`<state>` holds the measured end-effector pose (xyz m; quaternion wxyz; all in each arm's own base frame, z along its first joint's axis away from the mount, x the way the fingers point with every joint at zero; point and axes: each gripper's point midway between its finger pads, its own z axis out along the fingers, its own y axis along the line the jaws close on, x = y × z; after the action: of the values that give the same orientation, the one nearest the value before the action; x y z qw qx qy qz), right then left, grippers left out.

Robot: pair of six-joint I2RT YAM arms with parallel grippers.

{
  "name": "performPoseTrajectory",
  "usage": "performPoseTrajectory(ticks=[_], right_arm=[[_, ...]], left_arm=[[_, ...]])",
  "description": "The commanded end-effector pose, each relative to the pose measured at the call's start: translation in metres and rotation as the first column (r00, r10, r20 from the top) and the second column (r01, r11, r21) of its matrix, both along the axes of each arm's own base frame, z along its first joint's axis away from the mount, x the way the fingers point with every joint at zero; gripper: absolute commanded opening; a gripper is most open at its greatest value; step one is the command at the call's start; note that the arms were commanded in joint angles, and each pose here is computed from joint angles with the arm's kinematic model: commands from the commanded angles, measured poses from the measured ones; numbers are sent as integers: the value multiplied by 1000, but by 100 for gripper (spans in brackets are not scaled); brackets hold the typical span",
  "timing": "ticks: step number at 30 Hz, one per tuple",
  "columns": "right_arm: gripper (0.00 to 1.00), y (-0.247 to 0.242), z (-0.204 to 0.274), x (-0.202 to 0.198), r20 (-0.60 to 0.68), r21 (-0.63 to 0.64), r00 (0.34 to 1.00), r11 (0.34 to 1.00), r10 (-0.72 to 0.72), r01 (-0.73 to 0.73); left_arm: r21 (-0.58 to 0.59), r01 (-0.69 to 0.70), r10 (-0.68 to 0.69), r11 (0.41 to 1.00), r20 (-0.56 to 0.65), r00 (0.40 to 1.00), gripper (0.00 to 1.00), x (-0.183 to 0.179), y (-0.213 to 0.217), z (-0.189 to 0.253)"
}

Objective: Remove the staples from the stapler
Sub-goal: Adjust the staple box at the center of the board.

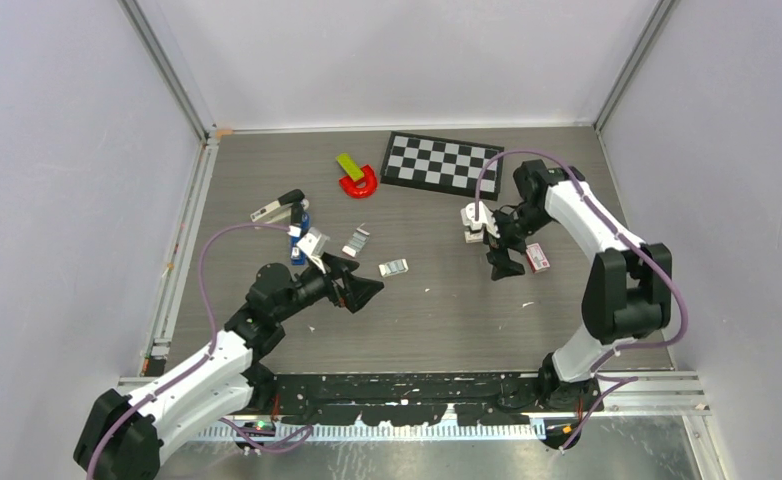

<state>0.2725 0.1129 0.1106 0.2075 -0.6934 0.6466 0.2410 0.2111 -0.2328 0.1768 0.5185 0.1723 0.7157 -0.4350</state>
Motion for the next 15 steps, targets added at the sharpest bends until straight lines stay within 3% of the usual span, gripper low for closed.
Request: performPoseTrajectory(ticks=[1,15], right_arm=[[99,-13,-2,29,70,-40,995,997,72,-69],[100,-22,-25,72,80,-43,996,999,24,-21]], left_arm=[[-35,-24,26,999,36,999,100,2,4,12],[-21,-26,27,999,34,999,100,0,6,7]])
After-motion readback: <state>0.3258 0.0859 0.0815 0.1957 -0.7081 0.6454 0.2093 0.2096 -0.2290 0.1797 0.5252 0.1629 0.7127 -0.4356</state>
